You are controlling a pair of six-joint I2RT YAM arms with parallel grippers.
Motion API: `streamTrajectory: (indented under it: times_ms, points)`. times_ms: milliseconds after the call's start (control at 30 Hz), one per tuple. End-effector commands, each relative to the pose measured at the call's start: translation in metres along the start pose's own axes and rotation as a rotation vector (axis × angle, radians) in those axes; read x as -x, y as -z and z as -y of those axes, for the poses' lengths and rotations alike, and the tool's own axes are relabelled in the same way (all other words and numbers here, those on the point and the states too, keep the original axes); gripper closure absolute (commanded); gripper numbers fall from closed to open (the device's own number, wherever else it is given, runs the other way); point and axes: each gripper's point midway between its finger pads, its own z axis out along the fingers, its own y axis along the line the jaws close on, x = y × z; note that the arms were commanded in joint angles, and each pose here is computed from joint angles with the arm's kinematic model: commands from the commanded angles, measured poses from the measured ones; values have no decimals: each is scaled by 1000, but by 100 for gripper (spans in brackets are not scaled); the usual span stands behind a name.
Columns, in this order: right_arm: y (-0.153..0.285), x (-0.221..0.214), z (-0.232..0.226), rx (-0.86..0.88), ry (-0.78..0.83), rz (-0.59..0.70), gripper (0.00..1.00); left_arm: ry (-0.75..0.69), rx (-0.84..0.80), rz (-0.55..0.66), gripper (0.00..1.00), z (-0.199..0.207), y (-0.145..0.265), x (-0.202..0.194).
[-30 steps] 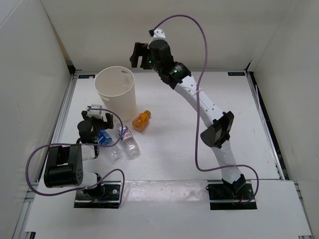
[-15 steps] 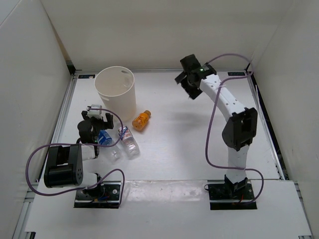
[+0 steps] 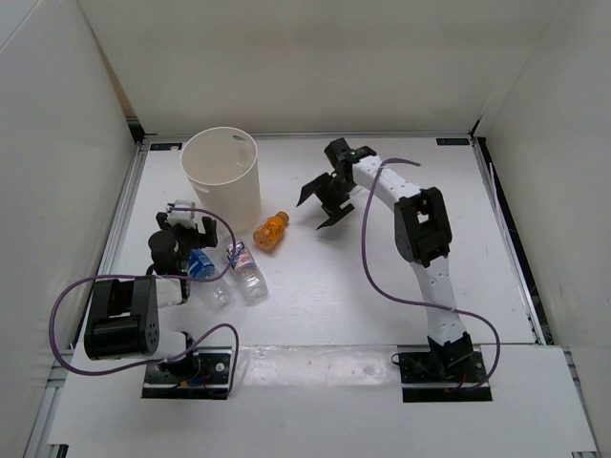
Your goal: Put the plastic bottles in the bin
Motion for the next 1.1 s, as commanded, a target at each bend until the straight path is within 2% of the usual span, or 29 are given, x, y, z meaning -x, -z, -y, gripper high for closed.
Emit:
streamTrajectory:
  times_ms: [0, 300, 700, 867, 1033, 1067]
  points:
    - [8, -34, -29, 104, 62, -128, 10, -3, -12, 16, 0, 1, 0, 5]
    - [-6, -69, -55, 211, 177, -266, 10, -1, -2, 14, 0, -3, 1, 4]
    - [-35, -89, -43, 145, 163, -361, 10, -3, -12, 16, 0, 1, 0, 5]
    - [-39, -93, -39, 122, 152, -382, 15, -3, -11, 15, 0, 1, 0, 4]
    - [-42, -87, -38, 122, 141, -380, 30, -4, -11, 19, 0, 1, 0, 6]
    - [-42, -88, -39, 122, 140, -379, 30, -3, -6, 16, 0, -1, 0, 5]
